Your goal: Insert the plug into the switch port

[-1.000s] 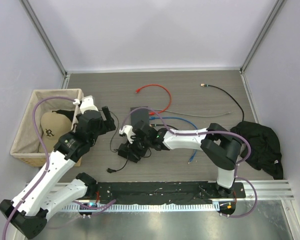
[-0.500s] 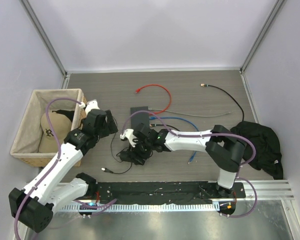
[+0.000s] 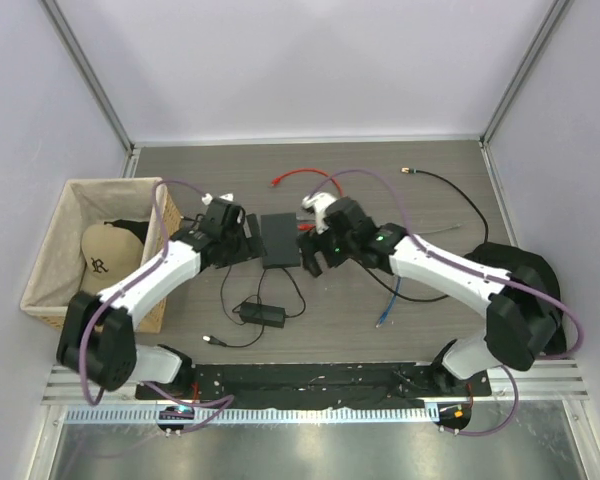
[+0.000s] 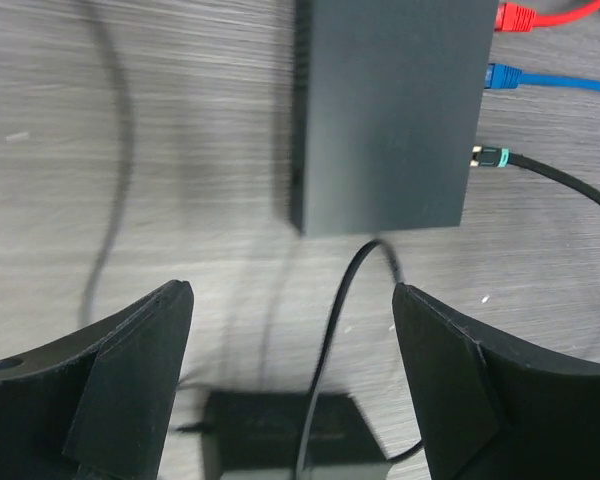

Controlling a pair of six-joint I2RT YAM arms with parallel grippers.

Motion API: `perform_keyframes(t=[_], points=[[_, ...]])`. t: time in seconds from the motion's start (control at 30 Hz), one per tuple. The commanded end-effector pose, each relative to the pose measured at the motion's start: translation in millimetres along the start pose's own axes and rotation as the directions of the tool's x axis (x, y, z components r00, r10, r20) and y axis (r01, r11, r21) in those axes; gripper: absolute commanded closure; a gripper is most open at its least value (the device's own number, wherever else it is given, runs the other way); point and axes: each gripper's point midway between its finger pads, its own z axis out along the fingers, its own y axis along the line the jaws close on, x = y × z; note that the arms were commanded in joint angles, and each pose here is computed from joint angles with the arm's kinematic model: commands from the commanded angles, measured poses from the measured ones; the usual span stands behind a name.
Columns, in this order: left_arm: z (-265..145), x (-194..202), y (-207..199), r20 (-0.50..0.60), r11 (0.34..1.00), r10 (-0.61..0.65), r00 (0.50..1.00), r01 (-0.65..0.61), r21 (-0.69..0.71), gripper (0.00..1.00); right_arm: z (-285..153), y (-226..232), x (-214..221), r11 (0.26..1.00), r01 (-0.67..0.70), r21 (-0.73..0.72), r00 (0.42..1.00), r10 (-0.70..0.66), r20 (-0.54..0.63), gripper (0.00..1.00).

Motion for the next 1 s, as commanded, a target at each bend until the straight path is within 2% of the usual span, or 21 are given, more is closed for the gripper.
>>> perform_keyframes(t=[0.0, 0.07, 0.17, 0.33, 0.43, 0.67, 0.73, 0.83, 0.9, 0.93, 0.97], points=[[21.9, -12.8, -39.7, -0.05, 0.991, -0.024, 0.998, 0.03, 0.129, 0.14, -26.2, -60.3, -7.6, 0.947, -0.26, 0.188, 0.962, 0.236, 0.141, 0.05], [42.7, -7.6, -38.7, -0.094, 0.994, -0.025, 0.995, 0.034, 0.102, 0.14, -39.2, -80.3, -11.4, 0.91, -0.357, 0.213, 0.925, 0.312, 0.215, 0.03], [63.3, -3.4, -37.6, -0.136, 0.997, -0.025, 0.99, 0.036, 0.073, 0.14, -43.6, -102.0, 11.6, 0.855, -0.452, 0.254, 0.884, 0.39, 0.257, 0.01], [83.9, -0.7, -54.2, -0.182, 0.993, -0.054, 0.982, 0.073, 0.097, 0.14, -57.1, -113.9, 21.1, 0.822, -0.514, 0.246, 0.844, 0.436, 0.312, 0.0], [88.8, 5.3, -84.4, -0.199, 0.989, -0.015, 0.98, 0.044, 0.144, 0.14, -65.2, -120.0, 24.6, 0.814, -0.52, 0.259, 0.839, 0.429, 0.334, 0.0], [88.3, 22.9, -189.8, -0.244, 0.945, 0.053, 0.968, 0.03, 0.326, 0.15, -85.9, -140.5, 32.0, 0.796, -0.518, 0.315, 0.836, 0.392, 0.385, 0.0], [86.1, 31.7, -204.9, -0.251, 0.941, 0.064, 0.966, 0.025, 0.338, 0.15, -92.8, -144.9, 31.9, 0.794, -0.514, 0.325, 0.835, 0.377, 0.401, 0.0], [74.8, 18.7, -208.2, -0.196, 0.946, 0.042, 0.98, 0.025, 0.324, 0.15, -100.6, -145.4, 29.3, 0.806, -0.491, 0.332, 0.843, 0.343, 0.414, 0.0], [69.8, 10.2, -190.6, -0.143, 0.967, 0.039, 0.989, -0.002, 0.255, 0.15, -104.1, -144.6, 27.8, 0.814, -0.476, 0.333, 0.848, 0.326, 0.418, 0.0], [58.0, -2.3, -184.0, -0.092, 0.971, 0.047, 0.995, -0.024, 0.237, 0.15, -105.9, -144.0, 27.1, 0.822, -0.461, 0.334, 0.854, 0.31, 0.417, 0.0], [57.5, -15.9, -165.6, -0.02, 0.988, 0.036, 0.999, -0.033, 0.153, 0.15, -108.9, -143.6, 25.9, 0.827, -0.453, 0.334, 0.857, 0.299, 0.421, 0.01]])
